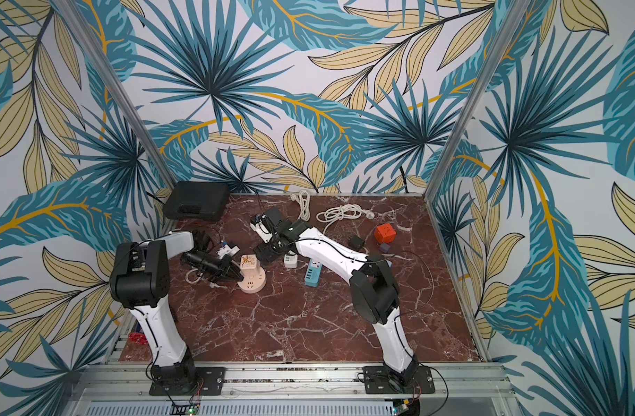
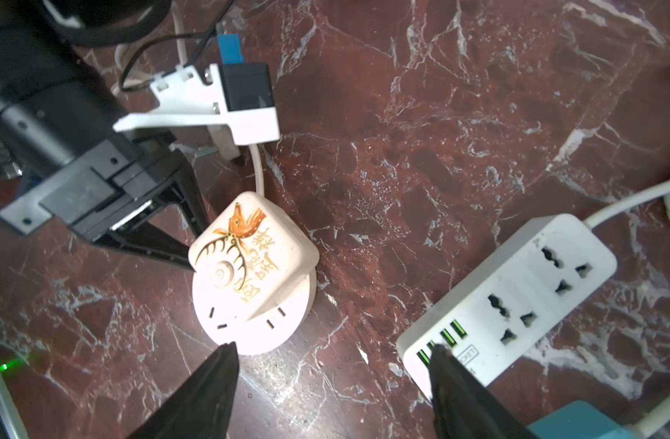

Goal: Pull the plug off the socket
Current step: Remove the plug from the socket, then place the plug at the center of the board.

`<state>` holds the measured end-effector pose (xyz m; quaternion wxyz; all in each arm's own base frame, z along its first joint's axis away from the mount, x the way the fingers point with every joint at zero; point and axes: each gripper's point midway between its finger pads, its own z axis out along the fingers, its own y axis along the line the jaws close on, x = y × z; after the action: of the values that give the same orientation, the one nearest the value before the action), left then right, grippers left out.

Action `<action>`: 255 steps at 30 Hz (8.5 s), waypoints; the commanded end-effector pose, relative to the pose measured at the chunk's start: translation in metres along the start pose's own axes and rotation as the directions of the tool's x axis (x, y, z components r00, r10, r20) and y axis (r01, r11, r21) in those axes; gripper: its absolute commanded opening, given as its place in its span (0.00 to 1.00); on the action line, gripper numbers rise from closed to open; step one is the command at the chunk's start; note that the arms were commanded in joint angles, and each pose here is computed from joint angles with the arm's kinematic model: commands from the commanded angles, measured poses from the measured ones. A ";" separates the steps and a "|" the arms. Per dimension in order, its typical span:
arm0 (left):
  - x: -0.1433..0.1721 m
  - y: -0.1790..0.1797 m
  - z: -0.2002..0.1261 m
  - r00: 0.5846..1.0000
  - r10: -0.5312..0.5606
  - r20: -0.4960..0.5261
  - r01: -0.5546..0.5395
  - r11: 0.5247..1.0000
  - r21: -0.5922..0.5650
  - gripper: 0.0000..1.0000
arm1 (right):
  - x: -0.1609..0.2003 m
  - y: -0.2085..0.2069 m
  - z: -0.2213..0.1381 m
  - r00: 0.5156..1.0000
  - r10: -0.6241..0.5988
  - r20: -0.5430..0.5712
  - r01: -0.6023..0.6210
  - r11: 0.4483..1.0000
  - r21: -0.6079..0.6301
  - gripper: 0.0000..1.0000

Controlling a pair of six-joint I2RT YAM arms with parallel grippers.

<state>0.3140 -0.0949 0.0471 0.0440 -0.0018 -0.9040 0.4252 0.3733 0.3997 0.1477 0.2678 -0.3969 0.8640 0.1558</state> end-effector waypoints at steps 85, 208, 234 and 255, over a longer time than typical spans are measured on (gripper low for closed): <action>0.008 0.064 -0.013 0.999 -0.031 0.025 0.034 0.986 -0.164 0.00 | -0.048 0.077 0.067 0.953 -0.210 0.221 0.152 0.956 0.250 0.00; 0.010 0.067 -0.007 0.998 -0.053 0.026 0.056 0.989 -0.138 0.00 | -0.078 0.112 0.019 0.954 -0.058 0.295 0.065 0.998 -0.011 0.00; 0.010 0.066 -0.008 0.998 -0.047 0.030 0.051 0.989 -0.138 0.00 | -0.078 0.084 0.000 0.955 0.041 0.294 -0.042 0.999 -0.005 0.00; 0.020 -0.048 -0.068 0.923 0.328 0.201 -0.327 0.944 -0.039 0.19 | -0.025 0.021 -0.090 0.946 0.203 0.254 -0.240 0.962 0.126 0.00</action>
<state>0.3099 -0.0700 0.1038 -0.0881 -0.0754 -0.8988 0.4228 0.3380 0.4184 0.2275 0.3816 -0.2891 0.8590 0.1818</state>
